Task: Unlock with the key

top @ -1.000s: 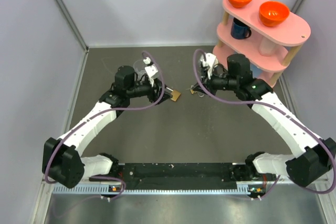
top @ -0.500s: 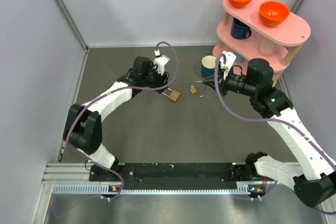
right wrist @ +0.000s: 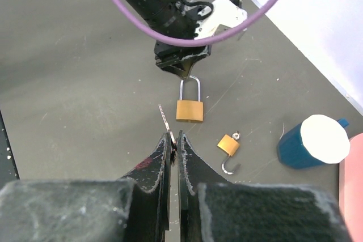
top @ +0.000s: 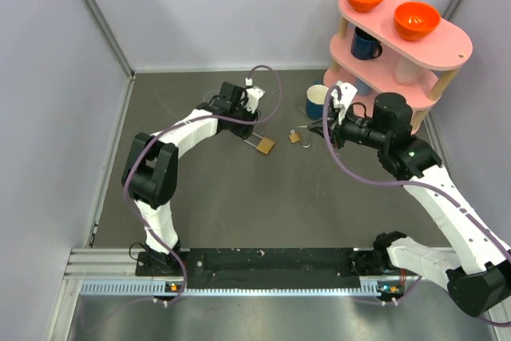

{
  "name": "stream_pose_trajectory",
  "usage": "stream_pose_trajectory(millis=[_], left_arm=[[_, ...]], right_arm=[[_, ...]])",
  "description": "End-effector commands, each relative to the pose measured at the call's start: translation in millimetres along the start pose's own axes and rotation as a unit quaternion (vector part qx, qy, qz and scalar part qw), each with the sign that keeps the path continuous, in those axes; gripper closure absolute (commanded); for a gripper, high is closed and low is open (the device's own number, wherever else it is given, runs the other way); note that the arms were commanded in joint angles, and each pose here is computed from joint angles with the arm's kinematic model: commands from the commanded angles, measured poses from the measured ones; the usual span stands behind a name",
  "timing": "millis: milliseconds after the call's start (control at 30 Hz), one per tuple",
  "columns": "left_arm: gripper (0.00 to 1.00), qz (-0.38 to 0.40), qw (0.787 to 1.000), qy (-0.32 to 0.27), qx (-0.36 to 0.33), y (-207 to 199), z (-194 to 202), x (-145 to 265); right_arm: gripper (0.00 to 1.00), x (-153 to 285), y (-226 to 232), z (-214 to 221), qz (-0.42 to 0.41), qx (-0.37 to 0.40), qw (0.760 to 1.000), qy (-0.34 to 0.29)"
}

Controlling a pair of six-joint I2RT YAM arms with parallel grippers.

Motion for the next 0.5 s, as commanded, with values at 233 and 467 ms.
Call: stream_pose_trajectory(millis=[233,467], left_arm=[[0.51,-0.039,0.998,0.041,-0.007,20,-12,-22],[0.52,-0.04,0.997,0.067,-0.005,23,-5,-39]], right_arm=[[1.0,6,3,-12,-0.005,0.021,0.999,-0.035],[1.0,7,3,-12,-0.005,0.023,0.999,-0.035]])
Point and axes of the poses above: each gripper's point midway between its finger pads, its own x axis back along the fingers, its own y axis along the line the jaws close on, z = x × y, the point moved 5 cm from there along x, back along the fingers, and after that the axes turned 2 degrees about -x, right-handed, at the moved point
